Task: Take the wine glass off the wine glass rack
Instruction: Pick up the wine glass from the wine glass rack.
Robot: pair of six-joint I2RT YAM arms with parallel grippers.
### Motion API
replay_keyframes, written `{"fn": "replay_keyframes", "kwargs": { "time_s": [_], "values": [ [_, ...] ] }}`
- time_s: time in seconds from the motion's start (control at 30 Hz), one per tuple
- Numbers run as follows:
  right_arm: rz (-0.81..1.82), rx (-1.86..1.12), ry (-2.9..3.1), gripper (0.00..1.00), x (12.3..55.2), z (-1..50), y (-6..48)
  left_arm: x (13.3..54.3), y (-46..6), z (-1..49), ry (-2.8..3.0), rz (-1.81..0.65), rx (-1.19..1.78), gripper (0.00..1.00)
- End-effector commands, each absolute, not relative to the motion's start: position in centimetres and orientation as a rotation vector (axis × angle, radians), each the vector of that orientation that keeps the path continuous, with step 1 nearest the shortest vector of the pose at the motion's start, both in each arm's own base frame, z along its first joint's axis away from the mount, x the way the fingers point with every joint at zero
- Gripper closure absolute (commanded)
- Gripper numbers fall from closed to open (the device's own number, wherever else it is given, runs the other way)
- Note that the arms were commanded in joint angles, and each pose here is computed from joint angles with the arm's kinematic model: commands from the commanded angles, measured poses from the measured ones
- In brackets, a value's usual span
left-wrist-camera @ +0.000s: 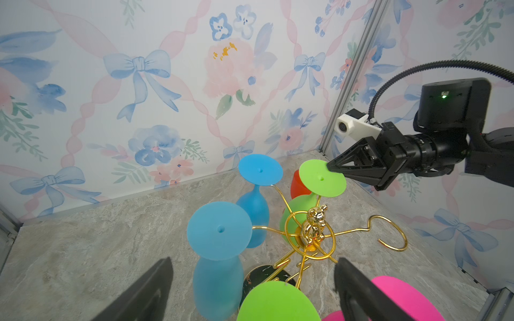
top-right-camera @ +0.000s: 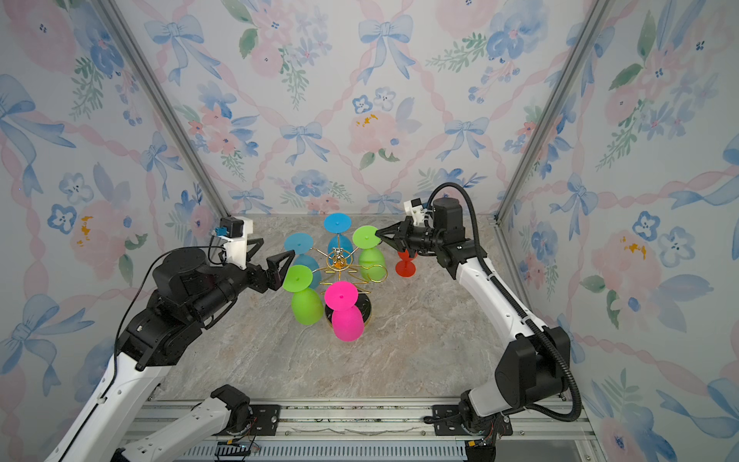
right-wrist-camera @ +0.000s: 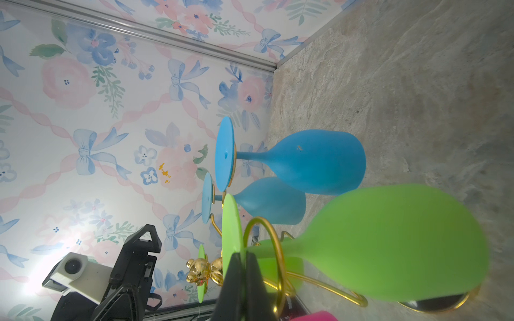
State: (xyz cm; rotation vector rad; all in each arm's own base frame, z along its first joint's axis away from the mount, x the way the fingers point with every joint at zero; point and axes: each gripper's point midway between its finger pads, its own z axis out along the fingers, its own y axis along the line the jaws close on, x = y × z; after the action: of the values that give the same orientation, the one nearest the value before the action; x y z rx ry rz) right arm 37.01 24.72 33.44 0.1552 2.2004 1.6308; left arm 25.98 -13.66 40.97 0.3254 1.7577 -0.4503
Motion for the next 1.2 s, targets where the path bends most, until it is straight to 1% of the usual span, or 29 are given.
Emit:
{"fn": "replay_keyframes", "kwargs": {
  "time_s": [0.0, 0.33, 0.6, 0.8, 1.17],
  "values": [
    [1.677, 0.094, 2.128, 0.99, 35.8, 36.2, 24.4, 25.9, -13.5, 41.0, 1.759, -0.438, 0.335, 0.08],
    [1.700, 0.078, 2.129, 1.00, 34.8, 36.7, 24.4, 25.8, -13.7, 40.7, 1.765, -0.451, 0.338, 0.08],
    [1.696, 0.067, 2.160, 1.00, 33.6, 36.3, 24.4, 25.8, -15.4, 40.9, 1.772, -0.541, 0.389, 0.08],
    [1.692, 0.040, 2.174, 1.00, 32.8, 36.2, 24.3, 26.1, -15.9, 41.2, 1.774, -0.560, 0.405, 0.08],
    [1.569, 0.024, 2.202, 1.00, 31.8, 35.7, 22.6, 25.6, -17.0, 41.6, 1.767, -0.628, 0.448, 0.08]
  ]
}}
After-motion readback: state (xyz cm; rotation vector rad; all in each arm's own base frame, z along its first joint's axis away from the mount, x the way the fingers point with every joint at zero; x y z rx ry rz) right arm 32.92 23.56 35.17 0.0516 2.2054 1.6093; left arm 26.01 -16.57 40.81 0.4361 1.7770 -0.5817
